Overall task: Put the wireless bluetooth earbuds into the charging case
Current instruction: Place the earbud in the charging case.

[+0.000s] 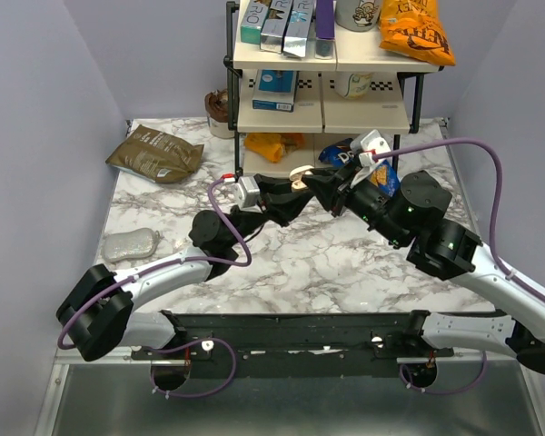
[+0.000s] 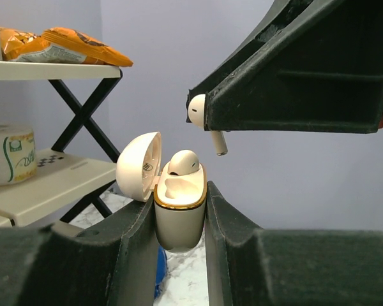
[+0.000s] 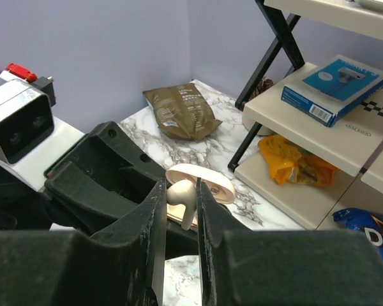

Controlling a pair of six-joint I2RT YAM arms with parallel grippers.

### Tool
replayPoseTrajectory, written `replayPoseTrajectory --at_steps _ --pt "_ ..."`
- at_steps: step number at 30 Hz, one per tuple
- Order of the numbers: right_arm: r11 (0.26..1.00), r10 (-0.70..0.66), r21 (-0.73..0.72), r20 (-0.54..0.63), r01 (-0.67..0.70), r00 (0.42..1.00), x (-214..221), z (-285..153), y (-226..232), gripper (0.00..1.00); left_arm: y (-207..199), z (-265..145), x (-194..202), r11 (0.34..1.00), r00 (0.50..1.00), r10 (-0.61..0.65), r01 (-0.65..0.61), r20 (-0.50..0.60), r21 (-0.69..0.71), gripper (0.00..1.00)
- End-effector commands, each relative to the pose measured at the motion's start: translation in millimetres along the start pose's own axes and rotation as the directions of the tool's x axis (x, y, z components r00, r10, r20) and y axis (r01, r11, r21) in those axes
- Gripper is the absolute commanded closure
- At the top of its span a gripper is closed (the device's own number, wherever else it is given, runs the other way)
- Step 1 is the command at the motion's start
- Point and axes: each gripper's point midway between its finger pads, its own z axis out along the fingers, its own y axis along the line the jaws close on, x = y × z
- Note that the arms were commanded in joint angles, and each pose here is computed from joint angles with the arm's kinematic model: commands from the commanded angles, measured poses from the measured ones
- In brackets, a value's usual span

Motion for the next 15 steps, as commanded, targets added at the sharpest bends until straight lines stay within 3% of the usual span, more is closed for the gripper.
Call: replayPoseTrajectory --at_steps 1,15 --pt "0.999 -0.022 -0.034 0.045 0.023 0.999 -17.2 4.8 8.7 0.99 -5.1 2.6 -0.7 0.999 0.999 -0.036 0.036 -0.011 0.017 1.0" --pt "0.999 -0.041 -0.026 0.003 0.041 0.999 3.1 20.4 10.5 0.99 -7.0 1.1 -1.0 0.999 0.999 -0.044 0.044 -0.015 0.023 1.0"
